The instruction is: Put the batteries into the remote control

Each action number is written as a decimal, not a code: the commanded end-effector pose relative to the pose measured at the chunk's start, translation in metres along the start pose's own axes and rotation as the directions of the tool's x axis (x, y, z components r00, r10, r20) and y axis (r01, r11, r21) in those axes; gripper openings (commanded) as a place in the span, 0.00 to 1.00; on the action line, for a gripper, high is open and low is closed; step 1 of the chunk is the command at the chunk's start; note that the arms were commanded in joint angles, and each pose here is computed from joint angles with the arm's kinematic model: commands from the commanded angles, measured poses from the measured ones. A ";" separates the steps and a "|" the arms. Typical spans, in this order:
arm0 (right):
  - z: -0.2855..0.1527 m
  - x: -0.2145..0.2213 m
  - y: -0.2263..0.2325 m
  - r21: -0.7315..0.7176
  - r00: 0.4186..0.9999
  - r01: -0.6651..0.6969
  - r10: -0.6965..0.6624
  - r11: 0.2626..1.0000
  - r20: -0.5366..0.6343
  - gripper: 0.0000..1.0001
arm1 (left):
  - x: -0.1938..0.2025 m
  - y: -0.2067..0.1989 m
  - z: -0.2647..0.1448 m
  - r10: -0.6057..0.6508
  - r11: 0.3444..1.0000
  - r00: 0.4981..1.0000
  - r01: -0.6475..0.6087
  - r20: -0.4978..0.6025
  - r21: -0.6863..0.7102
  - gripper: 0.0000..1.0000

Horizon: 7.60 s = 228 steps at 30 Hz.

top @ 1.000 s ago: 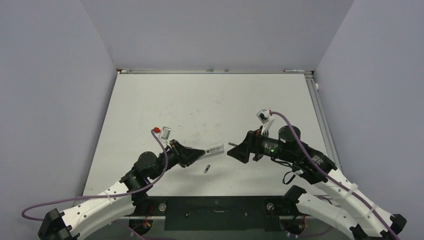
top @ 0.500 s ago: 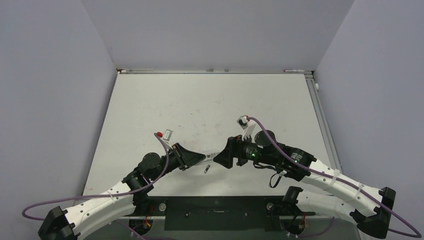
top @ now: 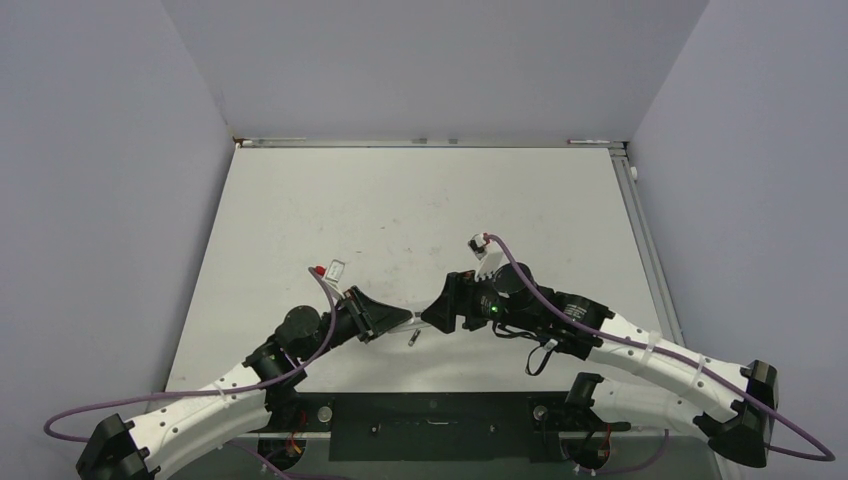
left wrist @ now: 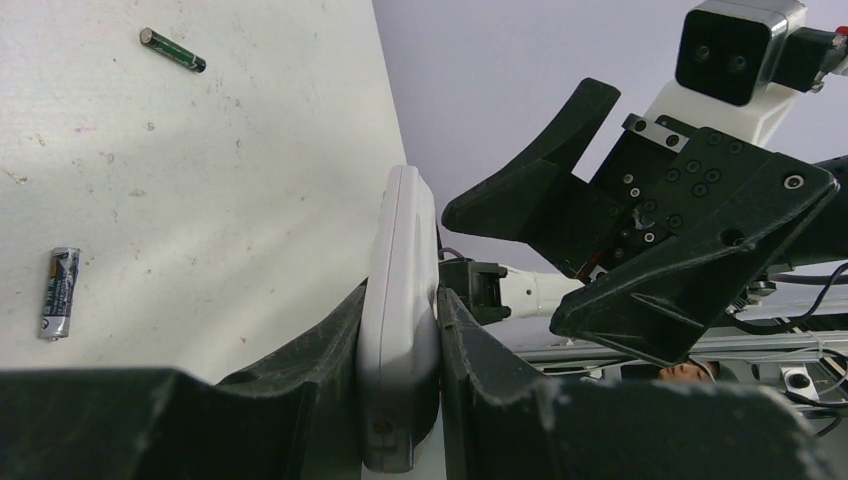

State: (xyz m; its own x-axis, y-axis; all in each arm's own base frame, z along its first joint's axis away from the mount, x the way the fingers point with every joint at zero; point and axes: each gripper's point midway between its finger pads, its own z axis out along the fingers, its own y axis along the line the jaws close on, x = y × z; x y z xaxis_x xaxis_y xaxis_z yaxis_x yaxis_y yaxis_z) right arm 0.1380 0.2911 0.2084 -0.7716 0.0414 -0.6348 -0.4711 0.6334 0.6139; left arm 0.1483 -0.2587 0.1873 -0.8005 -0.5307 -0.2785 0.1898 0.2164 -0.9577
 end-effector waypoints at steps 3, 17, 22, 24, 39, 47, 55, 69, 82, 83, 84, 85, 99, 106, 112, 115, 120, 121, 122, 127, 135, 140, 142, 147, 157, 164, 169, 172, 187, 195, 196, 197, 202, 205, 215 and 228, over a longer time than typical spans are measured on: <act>0.005 -0.009 0.004 0.006 0.999 -0.003 0.002 1.000 0.048 0.73 | -0.001 -0.015 0.001 -0.012 0.999 1.000 0.013 -0.014 0.036 0.00; 0.017 0.001 0.001 0.060 1.000 0.024 -0.025 0.998 0.013 0.73 | 0.001 -0.020 0.002 -0.014 0.999 0.999 0.015 -0.037 0.032 0.00; 0.020 0.004 0.001 0.079 0.999 0.034 -0.034 0.996 0.004 0.73 | 0.001 -0.022 0.003 -0.013 0.999 0.999 0.014 -0.039 0.033 0.00; 0.020 0.006 0.000 0.085 0.999 0.038 -0.037 0.996 -0.009 0.73 | 0.001 -0.022 0.002 -0.014 0.999 0.999 0.015 -0.040 0.033 0.00; 0.030 0.016 -0.008 0.153 0.998 0.054 -0.052 0.987 -0.019 0.73 | 0.001 -0.032 0.001 -0.024 0.997 0.998 0.027 -0.050 0.069 0.00; 0.035 0.020 -0.011 0.172 0.998 0.059 -0.055 0.983 -0.028 0.73 | 0.004 -0.033 0.002 -0.030 0.996 0.997 0.035 -0.067 0.078 0.00; 0.039 0.024 -0.017 0.190 0.999 0.048 -0.044 0.981 -0.025 0.73 | 0.004 -0.041 0.002 -0.029 0.994 0.997 0.036 -0.073 0.100 0.00; 0.042 0.031 -0.002 0.061 1.000 -0.023 0.024 0.998 -0.011 0.73 | 0.007 -0.046 0.003 -0.065 0.989 0.993 0.077 -0.094 0.125 0.00; 0.030 0.025 0.018 -0.117 0.996 -0.088 0.092 0.989 0.023 0.73 | 0.007 -0.044 0.004 -0.074 0.990 0.993 0.085 -0.094 0.112 0.00; 0.029 0.023 0.020 -0.133 0.995 -0.091 0.095 0.987 0.029 0.73 | 0.007 -0.043 0.004 -0.074 0.991 0.993 0.085 -0.096 0.107 0.00; 0.028 0.022 0.022 -0.143 0.995 -0.093 0.098 0.985 0.034 0.73 | 0.007 -0.042 0.004 -0.073 0.991 0.993 0.083 -0.096 0.103 0.00; 0.027 0.021 0.023 -0.148 0.994 -0.094 0.101 0.984 0.034 0.73 | 0.007 -0.042 0.005 -0.073 0.992 0.993 0.083 -0.097 0.099 0.00; 0.018 0.007 0.040 -0.220 0.992 -0.082 0.101 0.972 0.078 0.72 | 0.010 -0.033 0.011 -0.046 0.998 0.993 0.049 -0.106 0.031 0.00; 0.015 0.003 0.042 -0.220 0.991 -0.073 0.094 0.973 0.090 0.72 | 0.011 -0.022 0.013 -0.041 0.999 0.994 0.040 -0.104 -0.014 0.00; 0.011 -0.001 0.043 -0.222 0.990 -0.069 0.094 0.973 0.104 0.72 | 0.011 -0.016 0.014 -0.033 0.999 0.994 0.029 -0.101 -0.043 0.00; 0.009 -0.002 0.043 -0.224 0.989 -0.068 0.095 0.972 0.110 0.72 | 0.011 -0.015 0.015 -0.033 0.998 0.994 0.028 -0.100 -0.051 0.00; 0.008 -0.003 0.043 -0.222 0.989 -0.066 0.093 0.973 0.113 0.71 | 0.012 -0.012 0.016 -0.032 0.998 0.994 0.025 -0.106 -0.063 0.00; 0.008 -0.003 0.043 -0.221 0.989 -0.065 0.092 0.973 0.113 0.71 | 0.012 -0.012 0.016 -0.031 0.998 0.994 0.024 -0.104 -0.066 0.00; 0.008 -0.003 0.043 -0.221 0.989 -0.066 0.093 0.973 0.114 0.71 | 0.012 -0.012 0.016 -0.030 0.997 0.994 0.023 -0.105 -0.067 0.00; 0.006 -0.006 0.045 -0.228 0.988 -0.066 0.096 0.971 0.122 0.71 | 0.014 -0.008 0.017 -0.028 0.996 0.994 0.019 -0.109 -0.086 0.00; 0.004 -0.007 0.048 -0.240 0.987 -0.065 0.097 0.969 0.126 0.71 | 0.015 -0.004 0.018 -0.024 0.994 0.994 0.012 -0.109 -0.110 0.00; 0.002 -0.009 0.051 -0.253 0.987 -0.065 0.100 0.965 0.130 0.71 | 0.016 0.000 0.019 -0.020 0.992 0.993 0.006 -0.114 -0.127 0.00; 0.001 -0.010 0.052 -0.253 0.986 -0.063 0.099 0.965 0.132 0.71 | 0.016 0.001 0.019 -0.016 0.991 0.993 0.001 -0.113 -0.134 0.00; 0.000 -0.011 0.054 -0.257 0.986 -0.060 0.097 0.965 0.134 0.70 | 0.016 0.005 0.020 -0.007 0.987 0.994 -0.010 -0.111 -0.157 0.00; -0.001 -0.012 0.054 -0.251 0.986 -0.054 0.091 0.967 0.139 0.70 | 0.014 0.009 0.019 0.007 0.982 0.994 -0.027 -0.106 -0.189 0.00; 0.005 -0.009 0.048 -0.227 0.987 -0.053 0.085 0.972 0.133 0.70 | 0.014 0.003 0.020 0.003 0.986 0.994 -0.020 -0.106 -0.163 0.00; 0.011 0.002 0.033 -0.167 0.991 -0.058 0.076 0.984 0.106 0.70 | 0.013 0.002 0.020 -0.002 0.987 0.995 -0.014 -0.099 -0.160 0.00; 0.012 0.003 0.029 -0.153 0.991 -0.059 0.076 0.986 0.106 0.70 | 0.013 0.004 0.021 -0.004 0.987 0.996 -0.011 -0.093 -0.162 0.00; 0.009 0.009 0.012 -0.102 0.990 -0.067 0.078 0.992 0.113 0.70 | 0.007 0.002 0.037 0.068 0.979 0.993 -0.086 -0.099 -0.187 0.00; 0.008 0.008 -0.010 -0.006 0.988 -0.064 0.064 0.998 0.144 0.70 | 0.001 -0.003 0.049 0.138 0.967 0.984 -0.158 -0.108 -0.199 0.00; 0.007 0.008 -0.013 0.007 0.987 -0.066 0.064 0.998 0.147 0.70 | 0.000 -0.003 0.051 0.146 0.966 0.983 -0.165 -0.108 -0.201 0.00; 0.007 0.008 -0.015 0.016 0.987 -0.065 0.062 0.998 0.149 0.70 | -0.001 -0.003 0.052 0.152 0.964 0.982 -0.172 -0.108 -0.204 0.00; 0.004 0.011 -0.028 0.057 0.985 -0.069 0.059 0.996 0.159 0.70 | -0.002 -0.003 0.060 0.182 0.957 0.977 -0.202 -0.115 -0.209 0.00; 0.003 0.012 -0.039 0.092 0.984 -0.074 0.058 0.993 0.167 0.70 | -0.002 0.000 0.064 0.196 0.950 0.973 -0.219 -0.122 -0.220 0.00; -0.004 0.018 -0.064 0.168 0.984 -0.078 0.049 0.983 0.170 0.70 | -0.004 0.015 0.076 0.272 0.910 0.951 -0.304 -0.149 -0.282 0.00; -0.007 0.021 -0.075 0.198 0.985 -0.079 0.046 0.977 0.165 0.70 | -0.016 0.022 0.077 0.374 0.841 0.915 -0.403 -0.150 -0.361 0.00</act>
State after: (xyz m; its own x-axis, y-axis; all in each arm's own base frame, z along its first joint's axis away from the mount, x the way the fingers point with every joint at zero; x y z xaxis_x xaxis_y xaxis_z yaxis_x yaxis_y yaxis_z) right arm 0.1490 0.2429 0.1497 -0.7328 0.1840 -0.6551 -0.3157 0.7609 0.5668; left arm 0.1985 -0.3052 0.1418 -0.7942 -0.2696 -0.5447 0.2357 0.6894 -0.6849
